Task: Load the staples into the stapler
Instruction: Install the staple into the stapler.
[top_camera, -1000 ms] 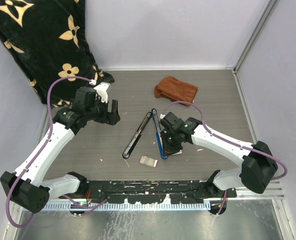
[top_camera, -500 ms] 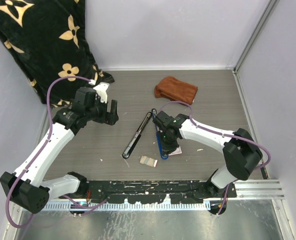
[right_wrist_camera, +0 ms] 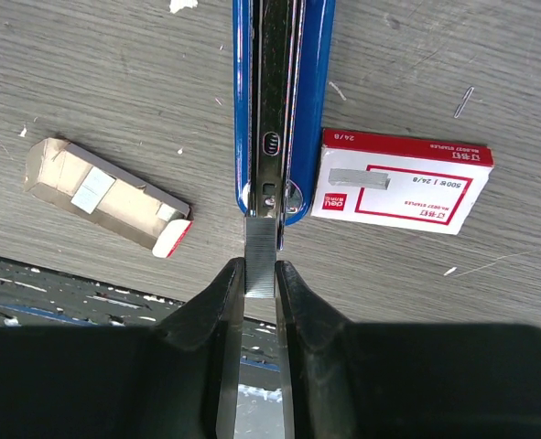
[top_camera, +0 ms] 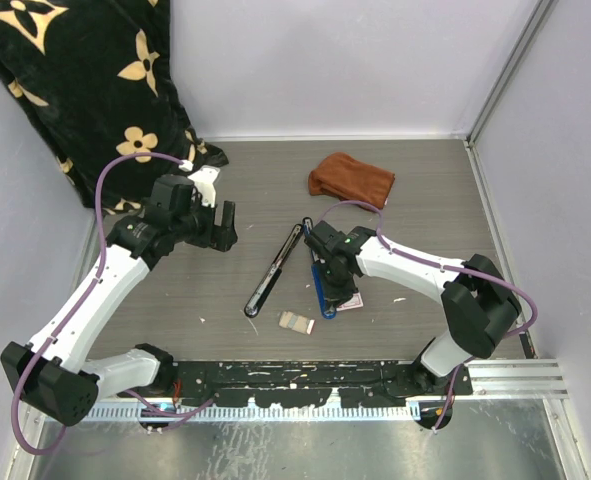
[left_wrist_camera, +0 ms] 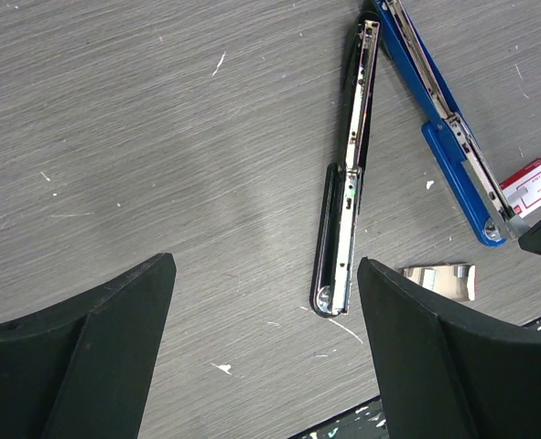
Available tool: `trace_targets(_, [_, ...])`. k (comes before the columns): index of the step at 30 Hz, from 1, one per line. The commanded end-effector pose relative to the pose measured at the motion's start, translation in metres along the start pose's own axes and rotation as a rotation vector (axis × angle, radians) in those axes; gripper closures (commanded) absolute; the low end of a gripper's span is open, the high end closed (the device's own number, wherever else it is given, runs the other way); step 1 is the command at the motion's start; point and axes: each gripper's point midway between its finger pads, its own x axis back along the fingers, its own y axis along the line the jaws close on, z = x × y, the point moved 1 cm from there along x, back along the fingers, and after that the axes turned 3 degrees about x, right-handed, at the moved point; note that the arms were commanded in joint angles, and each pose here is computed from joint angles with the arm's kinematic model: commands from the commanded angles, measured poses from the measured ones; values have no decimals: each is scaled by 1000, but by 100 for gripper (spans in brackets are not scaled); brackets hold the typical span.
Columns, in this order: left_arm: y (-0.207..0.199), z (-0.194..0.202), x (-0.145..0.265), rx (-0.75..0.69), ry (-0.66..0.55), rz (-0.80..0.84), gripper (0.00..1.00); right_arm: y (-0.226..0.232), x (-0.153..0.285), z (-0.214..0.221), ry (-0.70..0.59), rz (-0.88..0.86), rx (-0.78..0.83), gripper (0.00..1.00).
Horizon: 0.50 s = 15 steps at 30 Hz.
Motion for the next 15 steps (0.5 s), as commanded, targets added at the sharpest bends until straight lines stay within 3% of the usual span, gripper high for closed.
trace_targets(1, [-1,-3,1,-26,-10,0,16,1,8,-14,-48,0,8,76])
trace_targets(15, [-2,-3,1,-32,-7,4,16,-2,7,-15,-49,12,-5,76])
